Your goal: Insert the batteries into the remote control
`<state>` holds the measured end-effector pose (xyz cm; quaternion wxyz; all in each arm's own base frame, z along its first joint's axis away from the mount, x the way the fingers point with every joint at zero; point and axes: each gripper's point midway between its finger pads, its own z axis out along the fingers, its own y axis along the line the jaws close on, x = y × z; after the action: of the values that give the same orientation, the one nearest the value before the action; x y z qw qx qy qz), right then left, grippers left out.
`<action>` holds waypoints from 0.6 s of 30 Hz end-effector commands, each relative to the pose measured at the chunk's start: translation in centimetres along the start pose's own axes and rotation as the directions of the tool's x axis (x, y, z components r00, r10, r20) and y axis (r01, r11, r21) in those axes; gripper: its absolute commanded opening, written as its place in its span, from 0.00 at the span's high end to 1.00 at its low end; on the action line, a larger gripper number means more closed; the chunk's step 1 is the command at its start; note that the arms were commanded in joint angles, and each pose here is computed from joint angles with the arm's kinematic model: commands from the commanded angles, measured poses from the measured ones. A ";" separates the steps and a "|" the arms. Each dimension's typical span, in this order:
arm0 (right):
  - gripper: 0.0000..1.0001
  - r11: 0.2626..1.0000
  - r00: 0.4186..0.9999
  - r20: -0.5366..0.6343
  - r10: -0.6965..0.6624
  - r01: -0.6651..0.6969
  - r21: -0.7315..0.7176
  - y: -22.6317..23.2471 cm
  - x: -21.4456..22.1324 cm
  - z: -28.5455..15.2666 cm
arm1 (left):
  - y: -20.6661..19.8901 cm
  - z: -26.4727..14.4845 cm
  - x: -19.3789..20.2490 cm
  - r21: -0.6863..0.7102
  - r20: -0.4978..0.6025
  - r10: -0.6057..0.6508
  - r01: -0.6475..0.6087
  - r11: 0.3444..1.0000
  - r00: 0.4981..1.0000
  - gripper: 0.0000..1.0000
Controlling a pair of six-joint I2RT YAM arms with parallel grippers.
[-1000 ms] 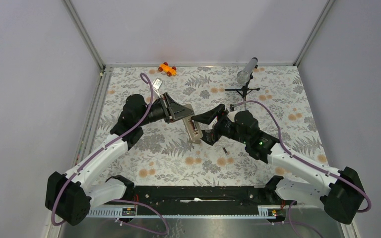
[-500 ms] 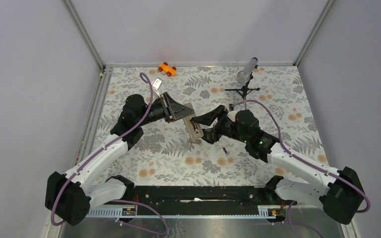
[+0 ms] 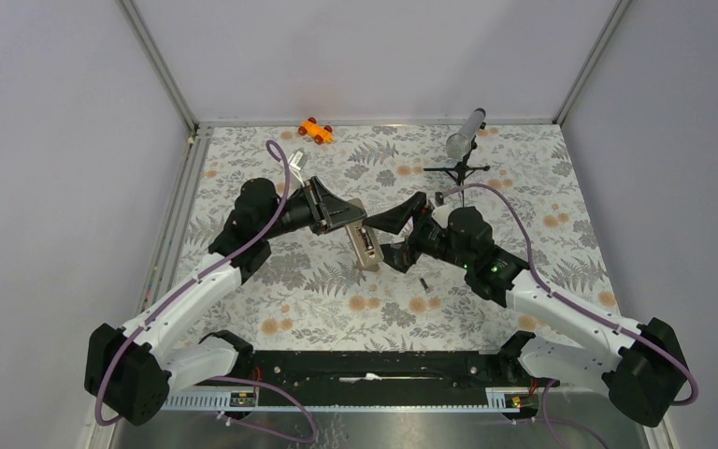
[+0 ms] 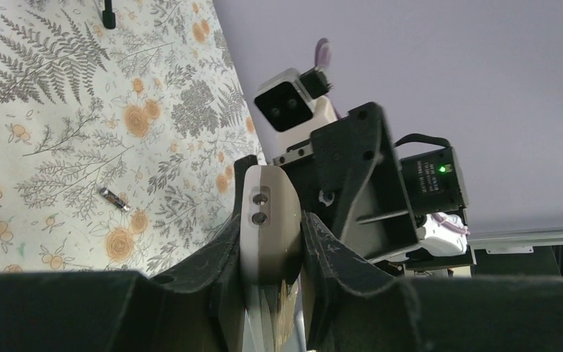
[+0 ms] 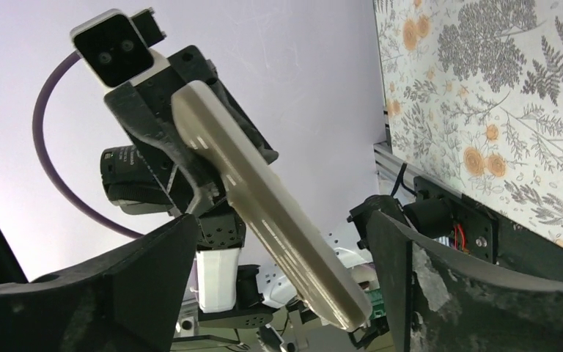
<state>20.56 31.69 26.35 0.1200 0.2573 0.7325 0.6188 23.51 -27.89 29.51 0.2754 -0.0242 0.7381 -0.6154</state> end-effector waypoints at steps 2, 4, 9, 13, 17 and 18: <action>0.02 0.985 0.990 0.042 -0.134 0.138 -0.103 3.3 -0.5 -1.4 | -3.0 -0.3 -1.5 0.060 0.045 0.090 -0.093 0.994 0.995 1.00; 0.02 0.980 0.984 0.051 -0.168 0.173 -0.100 3.1 -0.6 -1.6 | -2.9 -0.3 -1.7 0.065 0.042 0.099 -0.101 0.993 0.994 1.00; 0.06 0.936 0.930 0.132 -0.344 0.350 -0.026 1.6 -2.6 -3.1 | -1.1 -1.2 -3.6 0.004 0.064 0.133 -0.133 0.991 0.989 1.00; 0.26 0.702 0.717 0.104 -0.689 0.625 0.342 -4.2 -6.7 -5.2 | 0.5 -3.5 -6.2 -0.082 0.123 0.176 -0.166 0.983 0.977 1.00; 0.36 0.391 0.544 -0.104 -0.833 0.711 0.585 -10.7 -10.1 -8.0 | 1.6 -4.8 -6.9 -0.141 0.128 0.207 -0.189 0.972 0.970 1.00; 0.35 0.344 0.529 -0.151 -0.835 0.715 0.608 -11.8 -10.4 -8.5 | 1.8 -4.8 -7.0 -0.152 0.126 0.210 -0.190 0.970 0.970 1.00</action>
<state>22.65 23.83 21.51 0.3667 0.0736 0.8373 0.3987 28.69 -21.02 28.59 0.3536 -0.0603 0.7636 -0.5369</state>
